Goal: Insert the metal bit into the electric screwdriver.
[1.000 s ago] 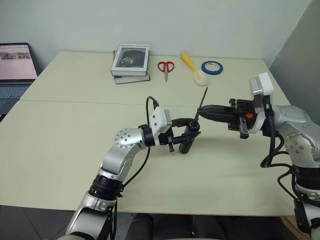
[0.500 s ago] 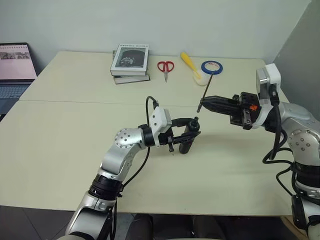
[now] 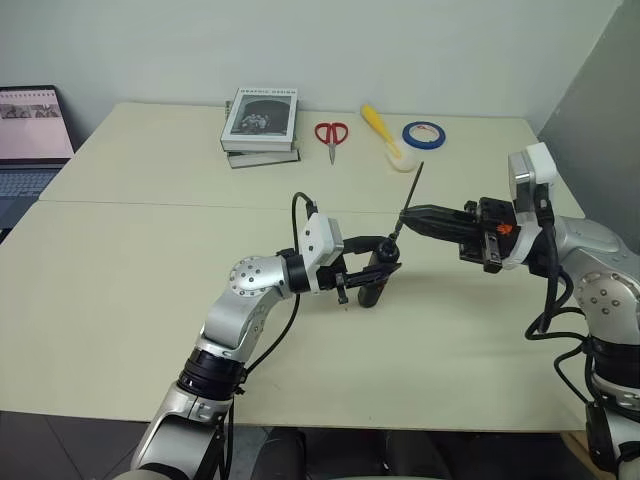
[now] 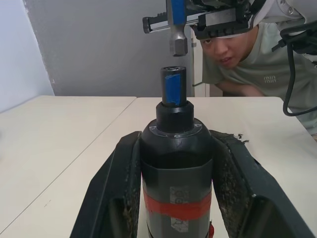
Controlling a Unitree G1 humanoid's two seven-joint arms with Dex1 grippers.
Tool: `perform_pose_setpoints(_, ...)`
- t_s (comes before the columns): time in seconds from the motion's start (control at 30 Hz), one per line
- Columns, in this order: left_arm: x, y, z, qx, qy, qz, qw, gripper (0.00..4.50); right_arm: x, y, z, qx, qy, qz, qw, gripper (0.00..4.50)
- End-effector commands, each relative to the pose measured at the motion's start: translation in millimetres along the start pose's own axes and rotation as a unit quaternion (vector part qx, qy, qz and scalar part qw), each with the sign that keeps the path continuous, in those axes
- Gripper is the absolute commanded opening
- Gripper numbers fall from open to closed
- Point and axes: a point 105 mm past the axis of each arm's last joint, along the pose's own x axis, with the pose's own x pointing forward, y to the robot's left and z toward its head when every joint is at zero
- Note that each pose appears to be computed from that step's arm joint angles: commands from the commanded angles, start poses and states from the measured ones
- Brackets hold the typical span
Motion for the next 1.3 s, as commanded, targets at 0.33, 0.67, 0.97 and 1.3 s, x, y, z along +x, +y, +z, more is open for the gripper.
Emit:
perform_pose_setpoints(0.33,-5.9,3.8,-12.7,-0.003,0.034,0.011,0.999,1.64,5.8,4.1,7.3,-0.026,-0.005,0.009,1.0,0.0)
perform_pose_setpoints(0.67,-6.6,4.1,-13.0,-0.003,0.034,0.013,0.999,1.64,3.9,0.2,12.3,-0.03,-0.006,0.003,1.0,0.0)
perform_pose_setpoints(0.97,-5.8,4.1,-12.9,-0.004,0.034,0.012,0.999,1.64,1.1,-0.9,5.1,-0.026,0.005,0.0,1.0,0.0)
perform_pose_setpoints(1.3,-6.4,4.2,-12.9,-0.003,0.035,0.012,0.999,1.64,-0.8,-2.5,0.3,-0.026,0.011,-0.003,1.0,0.0)
